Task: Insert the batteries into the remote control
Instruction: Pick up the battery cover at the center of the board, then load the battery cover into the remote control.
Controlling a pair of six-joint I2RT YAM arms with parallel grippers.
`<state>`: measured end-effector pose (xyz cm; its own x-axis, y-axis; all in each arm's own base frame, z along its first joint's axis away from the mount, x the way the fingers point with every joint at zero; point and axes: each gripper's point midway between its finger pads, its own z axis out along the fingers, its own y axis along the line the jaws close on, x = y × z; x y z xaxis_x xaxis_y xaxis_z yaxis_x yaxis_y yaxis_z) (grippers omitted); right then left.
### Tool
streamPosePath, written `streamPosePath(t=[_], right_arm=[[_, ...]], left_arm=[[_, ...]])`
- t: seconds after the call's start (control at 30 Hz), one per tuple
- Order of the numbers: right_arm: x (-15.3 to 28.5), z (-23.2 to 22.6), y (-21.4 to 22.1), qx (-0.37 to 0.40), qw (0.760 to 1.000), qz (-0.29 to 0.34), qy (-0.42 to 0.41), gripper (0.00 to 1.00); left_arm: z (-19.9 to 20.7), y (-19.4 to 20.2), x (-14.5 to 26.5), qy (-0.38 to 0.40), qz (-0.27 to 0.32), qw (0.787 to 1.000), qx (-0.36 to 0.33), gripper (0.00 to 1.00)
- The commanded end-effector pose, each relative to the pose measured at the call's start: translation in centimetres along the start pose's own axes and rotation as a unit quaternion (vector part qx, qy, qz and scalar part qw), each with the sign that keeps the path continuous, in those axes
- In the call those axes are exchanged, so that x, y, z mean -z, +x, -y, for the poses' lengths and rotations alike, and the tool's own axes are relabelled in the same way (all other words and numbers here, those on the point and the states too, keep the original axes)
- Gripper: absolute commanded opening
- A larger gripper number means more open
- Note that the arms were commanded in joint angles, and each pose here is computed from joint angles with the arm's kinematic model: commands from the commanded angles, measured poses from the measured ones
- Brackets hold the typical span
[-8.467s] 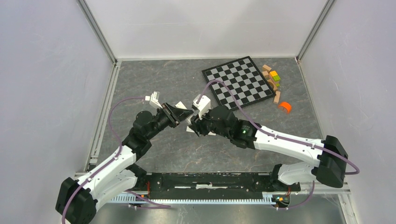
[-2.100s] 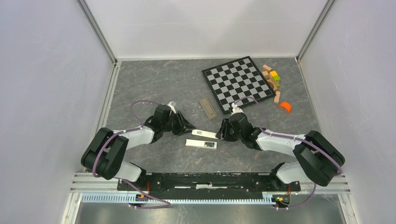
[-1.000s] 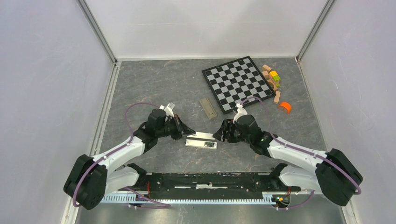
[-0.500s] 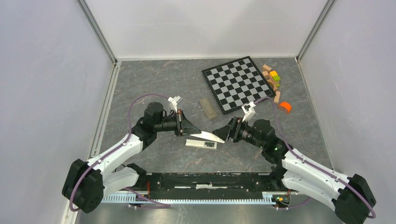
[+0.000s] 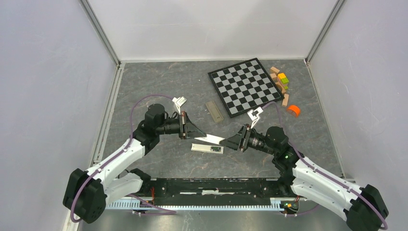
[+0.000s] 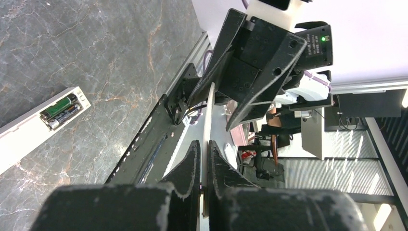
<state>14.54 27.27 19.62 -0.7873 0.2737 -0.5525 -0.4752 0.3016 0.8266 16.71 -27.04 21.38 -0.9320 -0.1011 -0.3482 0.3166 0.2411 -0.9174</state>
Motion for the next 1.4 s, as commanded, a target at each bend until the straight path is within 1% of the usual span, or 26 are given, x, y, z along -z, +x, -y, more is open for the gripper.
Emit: streamPosePath(t=[0.0,0.1,0.2,0.3,0.33,0.4,0.47,0.5,0.57,0.63,0.67,0.77,0.87,0.97,1.0,1.17,1.37], right_arm=[[0.3,-1.8,-0.6,0.000,0.999,0.016,-0.044,0.47],[0.2,-1.6,-0.6,-0.009,0.999,0.017,-0.042,0.29],[0.0,-0.3,-0.4,-0.019,1.000,0.018,-0.016,0.11],[-0.3,1.2,0.0,-0.027,0.999,0.014,0.011,0.01],[-0.4,1.7,0.1,-0.028,0.999,0.012,0.020,0.00],[-0.7,2.7,0.5,-0.033,0.999,0.006,0.038,0.00],[-1.1,3.7,1.0,-0.036,0.998,-0.005,0.052,0.00],[-1.3,4.2,1.3,-0.039,0.997,-0.015,0.062,0.00],[-1.8,5.2,1.8,-0.039,0.995,-0.032,0.081,0.00],[-2.3,5.9,2.2,-0.039,0.994,-0.045,0.090,0.00],[-2.6,6.3,2.3,-0.039,0.993,-0.052,0.097,0.00],[-3.4,6.7,2.5,-0.042,0.992,-0.068,0.103,0.00],[-4.1,6.7,2.7,-0.053,0.992,-0.073,0.090,0.00],[-4.7,6.4,2.8,-0.061,0.993,-0.075,0.073,0.00],[-4.9,6.2,2.7,-0.061,0.993,-0.075,0.066,0.00],[-5.5,7.0,3.1,-0.068,0.991,-0.083,0.075,0.00],[-5.9,8.3,3.6,-0.079,0.988,-0.093,0.099,0.00]], left_arm=[[2.2,-1.3,0.5,0.026,0.014,0.998,-0.049,0.02],[1.9,-1.2,0.4,0.024,0.014,0.999,-0.046,0.02],[1.6,-1.0,0.5,0.020,0.013,0.999,-0.044,0.02],[0.6,-1.0,0.5,-0.002,0.018,0.999,-0.039,0.16],[-0.3,-1.1,0.6,-0.023,0.023,0.999,-0.037,0.25],[-2.4,-1.4,0.9,-0.080,0.035,0.996,-0.029,0.53],[-5.4,-1.9,1.6,-0.160,0.055,0.985,-0.026,0.73],[-7.2,-2.2,2.2,-0.211,0.069,0.975,-0.022,0.81],[-10.7,-2.5,3.8,-0.303,0.089,0.949,-0.018,0.87],[-12.8,-2.5,4.9,-0.353,0.095,0.931,-0.015,0.89],[-13.4,-2.3,4.9,-0.361,0.092,0.928,-0.013,0.90],[-14.2,-1.7,4.7,-0.364,0.082,0.928,-0.008,0.90],[-14.6,-1.3,4.4,-0.355,0.076,0.932,-0.006,0.89],[-14.9,-0.7,4.2,-0.349,0.070,0.935,-0.002,0.86],[-15.1,-0.5,4.2,-0.349,0.067,0.935,-0.001,0.84],[-15.7,0.2,4.1,-0.347,0.060,0.936,0.001,0.75],[-16.3,0.7,3.9,-0.346,0.051,0.937,0.008,0.68]])
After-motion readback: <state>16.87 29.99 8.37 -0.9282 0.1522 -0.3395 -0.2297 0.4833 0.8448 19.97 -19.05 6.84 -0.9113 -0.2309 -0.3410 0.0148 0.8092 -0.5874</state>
